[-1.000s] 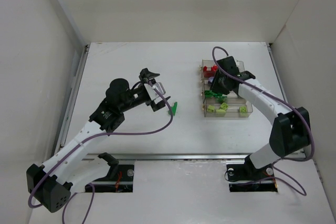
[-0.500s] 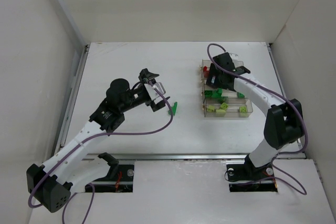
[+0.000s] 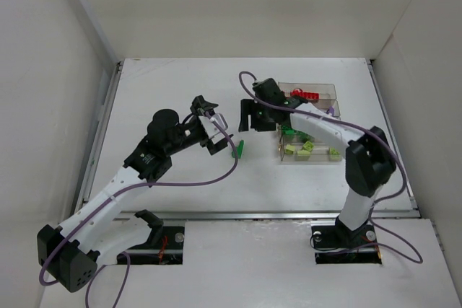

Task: Sort the legos into containers by color

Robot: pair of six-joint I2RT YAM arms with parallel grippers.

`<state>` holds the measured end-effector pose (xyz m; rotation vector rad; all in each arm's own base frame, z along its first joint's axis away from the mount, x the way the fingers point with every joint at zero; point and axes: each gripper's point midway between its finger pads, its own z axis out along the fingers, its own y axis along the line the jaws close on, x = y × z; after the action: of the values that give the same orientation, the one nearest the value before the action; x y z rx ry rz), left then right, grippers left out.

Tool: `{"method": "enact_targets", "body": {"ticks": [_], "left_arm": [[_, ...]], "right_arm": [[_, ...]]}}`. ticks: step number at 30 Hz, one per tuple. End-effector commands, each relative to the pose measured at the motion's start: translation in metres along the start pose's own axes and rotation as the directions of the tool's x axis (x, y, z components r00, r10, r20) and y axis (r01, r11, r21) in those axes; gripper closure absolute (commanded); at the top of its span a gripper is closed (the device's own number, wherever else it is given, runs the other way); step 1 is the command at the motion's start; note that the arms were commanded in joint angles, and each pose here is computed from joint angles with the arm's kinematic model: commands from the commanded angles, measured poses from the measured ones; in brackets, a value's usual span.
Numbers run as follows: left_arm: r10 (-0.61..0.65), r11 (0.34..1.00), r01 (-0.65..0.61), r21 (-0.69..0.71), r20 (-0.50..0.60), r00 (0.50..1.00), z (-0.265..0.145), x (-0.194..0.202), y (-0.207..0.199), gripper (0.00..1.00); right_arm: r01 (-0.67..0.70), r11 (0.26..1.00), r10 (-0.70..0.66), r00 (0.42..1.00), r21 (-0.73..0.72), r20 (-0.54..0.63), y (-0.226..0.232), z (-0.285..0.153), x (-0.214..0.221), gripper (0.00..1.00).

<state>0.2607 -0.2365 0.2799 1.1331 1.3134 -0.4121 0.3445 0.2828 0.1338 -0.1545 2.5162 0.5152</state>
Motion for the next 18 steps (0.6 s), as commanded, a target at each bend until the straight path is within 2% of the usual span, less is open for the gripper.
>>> {"method": "enact_targets", "body": {"ticks": [1,5,8,13,18], "left_arm": [[-0.007,1.0,0.007,-0.014,0.021,1.0,-0.001,-0.004,0.001,0.0],[-0.016,1.0,0.017,-0.014,0.021,1.0,-0.002,-0.003,-0.001,0.0],[-0.025,0.999,0.026,-0.022,0.017,1.0,-0.002,-0.002,0.0,0.0],[-0.025,0.999,0.025,-0.023,0.019,1.0,-0.004,-0.001,-0.001,0.0],[-0.024,0.999,0.025,-0.024,0.02,1.0,-0.004,0.001,-0.002,0.0]], "right_arm": [[-0.116,0.991,0.107,0.986,-0.069,-0.125,0.026,0.024,0.013,0.24],[-0.152,0.987,0.142,0.975,-0.051,-0.169,0.031,0.049,0.019,0.26],[-0.179,0.983,0.169,0.971,-0.042,-0.168,0.033,0.058,0.018,0.34],[-0.184,0.983,0.183,0.968,0.006,-0.171,0.023,0.066,0.023,0.52],[-0.162,0.987,0.161,0.958,0.017,-0.239,0.025,0.079,0.045,0.52]]}}
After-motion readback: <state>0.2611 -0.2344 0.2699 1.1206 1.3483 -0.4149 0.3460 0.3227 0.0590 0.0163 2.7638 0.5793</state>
